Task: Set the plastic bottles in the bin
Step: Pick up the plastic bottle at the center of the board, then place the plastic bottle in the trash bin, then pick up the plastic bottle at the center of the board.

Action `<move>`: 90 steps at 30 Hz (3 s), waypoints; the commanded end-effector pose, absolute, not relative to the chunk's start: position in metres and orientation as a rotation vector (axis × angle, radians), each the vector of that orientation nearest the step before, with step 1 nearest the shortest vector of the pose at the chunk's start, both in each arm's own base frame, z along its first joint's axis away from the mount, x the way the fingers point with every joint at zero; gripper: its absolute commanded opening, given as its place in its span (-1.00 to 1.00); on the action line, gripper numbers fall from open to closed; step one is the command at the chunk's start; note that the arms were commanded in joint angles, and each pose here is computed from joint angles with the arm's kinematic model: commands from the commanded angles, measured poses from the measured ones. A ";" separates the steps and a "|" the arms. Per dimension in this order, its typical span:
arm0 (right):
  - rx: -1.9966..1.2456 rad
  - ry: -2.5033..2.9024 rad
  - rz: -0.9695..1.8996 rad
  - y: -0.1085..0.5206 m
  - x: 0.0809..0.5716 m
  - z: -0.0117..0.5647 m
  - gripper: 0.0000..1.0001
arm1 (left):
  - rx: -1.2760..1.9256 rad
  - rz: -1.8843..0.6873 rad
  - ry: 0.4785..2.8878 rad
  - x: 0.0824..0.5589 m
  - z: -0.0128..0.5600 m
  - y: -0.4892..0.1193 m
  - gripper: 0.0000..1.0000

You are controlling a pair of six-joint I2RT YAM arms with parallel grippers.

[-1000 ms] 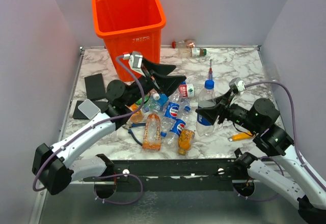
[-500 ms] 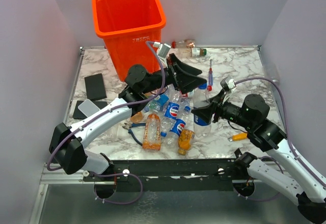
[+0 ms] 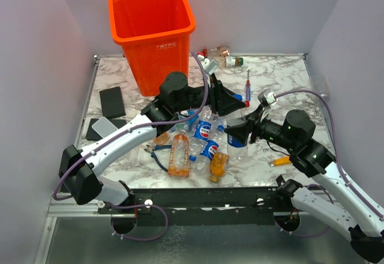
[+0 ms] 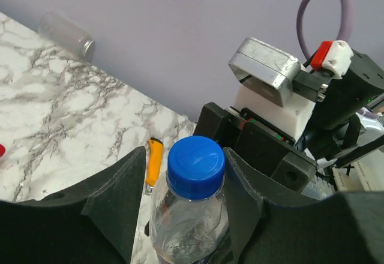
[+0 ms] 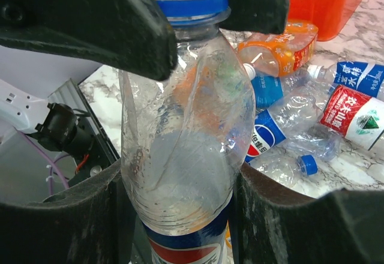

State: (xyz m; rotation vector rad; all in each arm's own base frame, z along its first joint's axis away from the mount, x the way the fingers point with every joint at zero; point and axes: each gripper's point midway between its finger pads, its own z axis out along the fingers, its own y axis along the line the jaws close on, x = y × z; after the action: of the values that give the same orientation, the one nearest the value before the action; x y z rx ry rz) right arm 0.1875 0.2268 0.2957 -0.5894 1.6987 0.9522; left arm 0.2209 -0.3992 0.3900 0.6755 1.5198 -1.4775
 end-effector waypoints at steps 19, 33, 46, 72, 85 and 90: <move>-0.500 1.639 0.989 0.215 0.176 0.347 1.00 | 0.465 -1.208 1.412 0.264 0.446 -0.360 -1.00; -0.512 1.554 1.033 0.199 0.146 0.384 1.00 | -0.067 -0.342 0.956 0.346 0.627 -0.173 -1.00; -0.386 1.707 0.889 0.186 0.172 0.322 1.00 | -0.338 0.159 0.881 0.417 0.620 -0.070 -1.00; 0.179 1.863 0.323 0.101 0.241 0.283 1.00 | 0.044 -0.384 1.182 0.353 0.548 -0.255 0.98; 0.401 2.005 0.140 0.108 0.326 0.218 1.00 | 0.268 -0.665 1.655 0.274 0.298 -0.262 0.98; 0.511 2.107 0.399 0.127 0.350 0.159 1.00 | 0.234 -0.615 1.657 0.259 0.276 -0.230 0.98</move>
State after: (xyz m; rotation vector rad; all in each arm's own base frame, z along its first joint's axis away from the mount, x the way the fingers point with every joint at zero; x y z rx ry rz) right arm 0.3335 0.1023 0.1841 0.3986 2.0792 0.1066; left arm 0.2737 -0.2458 0.2617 0.2946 1.7181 -0.5596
